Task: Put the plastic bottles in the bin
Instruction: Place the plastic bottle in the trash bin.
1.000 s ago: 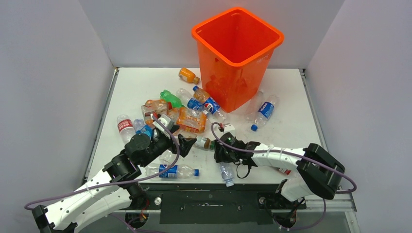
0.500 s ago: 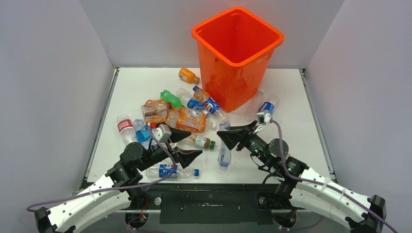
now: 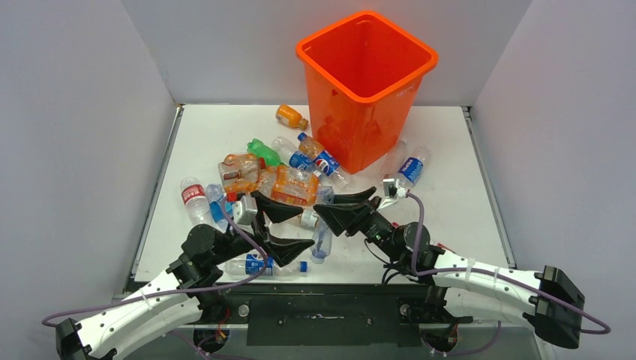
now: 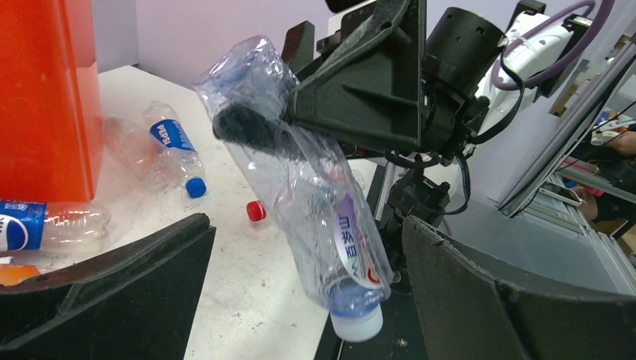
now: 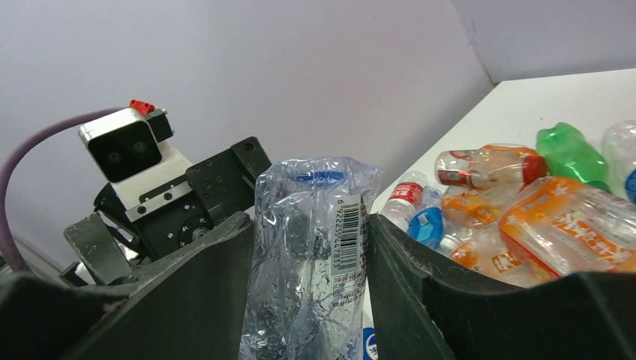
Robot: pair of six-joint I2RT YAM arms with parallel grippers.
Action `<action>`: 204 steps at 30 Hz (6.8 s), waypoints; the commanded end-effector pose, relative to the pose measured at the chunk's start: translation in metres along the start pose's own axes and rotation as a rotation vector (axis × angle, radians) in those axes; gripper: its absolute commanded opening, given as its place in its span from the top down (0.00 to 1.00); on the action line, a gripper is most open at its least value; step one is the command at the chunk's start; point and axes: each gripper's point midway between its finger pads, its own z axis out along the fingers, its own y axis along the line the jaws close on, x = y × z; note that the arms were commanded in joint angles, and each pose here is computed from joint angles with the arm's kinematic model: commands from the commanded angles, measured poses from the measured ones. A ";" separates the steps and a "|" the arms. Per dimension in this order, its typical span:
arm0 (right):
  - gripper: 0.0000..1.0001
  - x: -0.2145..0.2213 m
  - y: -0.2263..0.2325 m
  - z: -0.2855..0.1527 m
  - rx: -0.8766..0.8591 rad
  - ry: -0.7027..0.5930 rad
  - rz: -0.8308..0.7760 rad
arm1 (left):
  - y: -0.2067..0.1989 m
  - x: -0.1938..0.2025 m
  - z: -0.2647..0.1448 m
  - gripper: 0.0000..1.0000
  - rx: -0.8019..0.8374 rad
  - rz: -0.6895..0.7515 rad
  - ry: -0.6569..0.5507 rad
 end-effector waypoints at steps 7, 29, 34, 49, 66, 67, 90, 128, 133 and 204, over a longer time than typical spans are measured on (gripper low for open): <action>0.95 -0.026 0.060 0.019 -0.202 -0.128 0.033 | -0.019 -0.005 0.010 0.04 0.101 -0.026 0.032; 0.14 -0.023 0.062 0.011 -0.150 -0.032 -0.015 | -0.026 0.014 0.016 1.00 0.161 -0.019 0.154; 0.03 -0.052 0.049 -0.013 0.031 0.062 -0.126 | -0.003 0.014 0.007 1.00 0.030 0.145 0.173; 0.02 -0.056 0.021 -0.058 0.307 0.459 -0.362 | 0.072 0.027 -0.012 1.00 -0.222 1.718 0.770; 0.01 0.025 0.010 -0.051 0.232 0.764 -0.268 | 0.050 -0.007 -0.012 1.00 -0.134 1.954 0.686; 0.01 0.027 0.008 -0.047 0.229 0.775 -0.265 | 0.048 -0.007 -0.011 1.00 -0.126 1.956 0.686; 0.95 0.070 -0.022 -0.033 0.168 0.957 -0.129 | 0.043 -0.016 -0.012 0.70 -0.133 1.922 0.660; 0.95 -0.049 0.021 -0.052 -0.077 0.035 -0.191 | -0.049 -0.081 0.076 0.17 0.219 -0.262 -0.168; 0.95 -0.043 0.021 -0.050 -0.095 0.042 -0.168 | -0.044 -0.088 0.078 0.31 0.204 -0.264 -0.205; 0.48 -0.043 0.016 0.050 0.201 0.274 -0.325 | 0.027 -0.047 0.038 1.00 -0.136 0.285 0.094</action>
